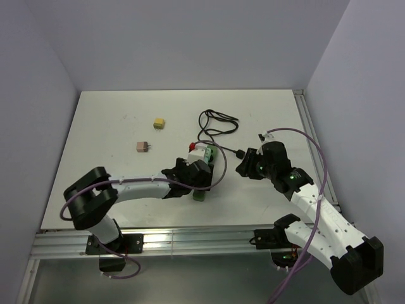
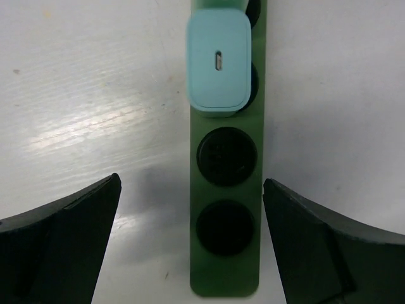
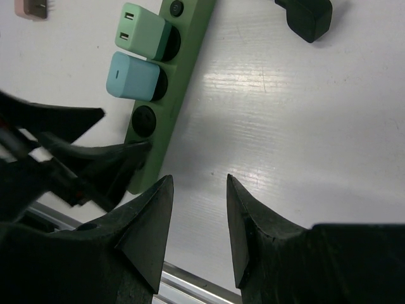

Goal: Insert the plug

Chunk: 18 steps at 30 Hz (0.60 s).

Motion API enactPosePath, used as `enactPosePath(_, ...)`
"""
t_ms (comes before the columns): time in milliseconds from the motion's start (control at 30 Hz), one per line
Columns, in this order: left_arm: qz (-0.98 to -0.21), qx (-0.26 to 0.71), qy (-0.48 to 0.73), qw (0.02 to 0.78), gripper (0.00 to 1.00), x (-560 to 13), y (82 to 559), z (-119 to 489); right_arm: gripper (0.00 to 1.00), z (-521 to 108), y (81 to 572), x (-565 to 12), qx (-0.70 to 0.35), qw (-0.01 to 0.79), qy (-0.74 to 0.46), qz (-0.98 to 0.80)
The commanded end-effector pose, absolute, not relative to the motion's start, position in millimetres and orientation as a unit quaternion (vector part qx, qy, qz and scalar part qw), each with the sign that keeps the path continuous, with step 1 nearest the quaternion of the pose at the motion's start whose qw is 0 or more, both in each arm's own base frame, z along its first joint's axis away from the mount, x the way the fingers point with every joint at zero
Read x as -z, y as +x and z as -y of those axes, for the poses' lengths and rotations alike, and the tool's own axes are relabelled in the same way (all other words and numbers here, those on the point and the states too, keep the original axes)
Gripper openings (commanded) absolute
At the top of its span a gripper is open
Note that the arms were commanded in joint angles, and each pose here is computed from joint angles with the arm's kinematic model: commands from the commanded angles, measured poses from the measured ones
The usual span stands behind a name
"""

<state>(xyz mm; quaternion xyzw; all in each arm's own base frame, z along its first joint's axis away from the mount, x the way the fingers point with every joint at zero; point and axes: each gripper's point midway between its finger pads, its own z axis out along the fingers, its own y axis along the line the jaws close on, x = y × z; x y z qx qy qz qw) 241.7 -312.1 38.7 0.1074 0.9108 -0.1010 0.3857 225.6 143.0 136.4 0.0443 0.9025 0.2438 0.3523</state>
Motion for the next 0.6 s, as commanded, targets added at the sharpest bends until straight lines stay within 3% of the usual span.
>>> enactPosePath(0, -0.891, 0.129, 0.087, 0.426, 0.99, -106.6, 247.0, 308.4, 0.46, -145.8, 235.9, -155.7, -0.248, 0.376, 0.038, -0.892)
enactPosePath(167, -0.888, 0.168, 0.041, 0.425, 0.99, -162.6, 269.3, 279.9, 0.46, -148.3, 238.3, -153.8, -0.248, 0.373, 0.034, -0.893)
enactPosePath(400, -0.875, 0.099, -0.109, 0.461, 0.99, -222.1, 367.5, 181.5, 0.46, -151.4, 240.5, -152.9, -0.252, 0.369, 0.029, -0.894)
enactPosePath(567, -0.891, 0.042, -0.099, 0.441, 0.99, -211.7, 429.4, 150.8, 0.46, -154.9, 239.4, -151.9, -0.26, 0.363, 0.024, -0.895)
